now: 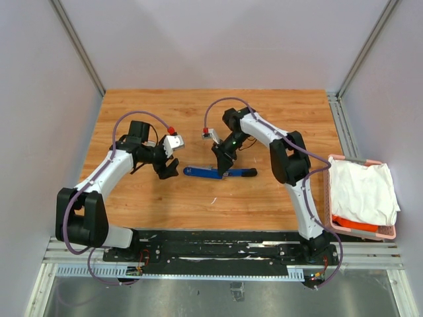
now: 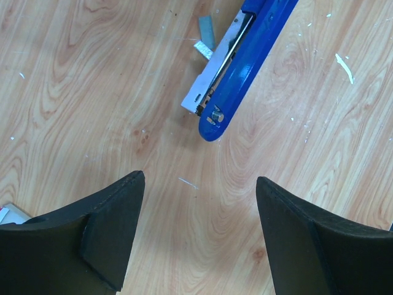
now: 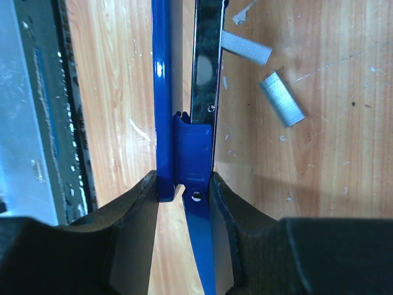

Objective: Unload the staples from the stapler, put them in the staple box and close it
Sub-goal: Unload the staple at the center of the board.

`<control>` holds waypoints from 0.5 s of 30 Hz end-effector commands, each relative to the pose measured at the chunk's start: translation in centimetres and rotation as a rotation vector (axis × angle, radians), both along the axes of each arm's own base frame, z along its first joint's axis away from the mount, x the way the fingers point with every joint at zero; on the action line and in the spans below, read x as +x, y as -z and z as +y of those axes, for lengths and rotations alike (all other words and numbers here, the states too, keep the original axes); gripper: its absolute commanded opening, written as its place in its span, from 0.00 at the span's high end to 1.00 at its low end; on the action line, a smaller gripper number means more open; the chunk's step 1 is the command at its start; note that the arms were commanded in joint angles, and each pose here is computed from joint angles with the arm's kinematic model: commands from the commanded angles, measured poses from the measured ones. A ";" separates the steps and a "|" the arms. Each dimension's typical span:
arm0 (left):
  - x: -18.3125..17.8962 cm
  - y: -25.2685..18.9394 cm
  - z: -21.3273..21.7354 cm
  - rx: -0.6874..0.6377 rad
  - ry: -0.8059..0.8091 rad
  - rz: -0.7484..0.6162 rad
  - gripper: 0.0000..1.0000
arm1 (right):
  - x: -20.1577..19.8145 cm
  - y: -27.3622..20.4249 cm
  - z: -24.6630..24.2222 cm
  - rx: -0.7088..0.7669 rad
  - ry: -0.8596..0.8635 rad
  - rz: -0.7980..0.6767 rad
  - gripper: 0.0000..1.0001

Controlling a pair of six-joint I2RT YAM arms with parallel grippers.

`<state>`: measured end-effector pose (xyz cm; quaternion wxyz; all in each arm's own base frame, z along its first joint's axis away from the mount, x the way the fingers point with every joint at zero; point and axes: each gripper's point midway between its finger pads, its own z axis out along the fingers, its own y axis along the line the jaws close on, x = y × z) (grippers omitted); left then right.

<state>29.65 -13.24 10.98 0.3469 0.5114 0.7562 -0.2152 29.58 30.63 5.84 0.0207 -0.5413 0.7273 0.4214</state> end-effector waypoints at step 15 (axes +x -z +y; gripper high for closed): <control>-0.1 0.0 -0.2 -0.033 0.021 -0.006 0.22 | 2.4 -3.9 0.1 0.135 0.235 0.297 0.99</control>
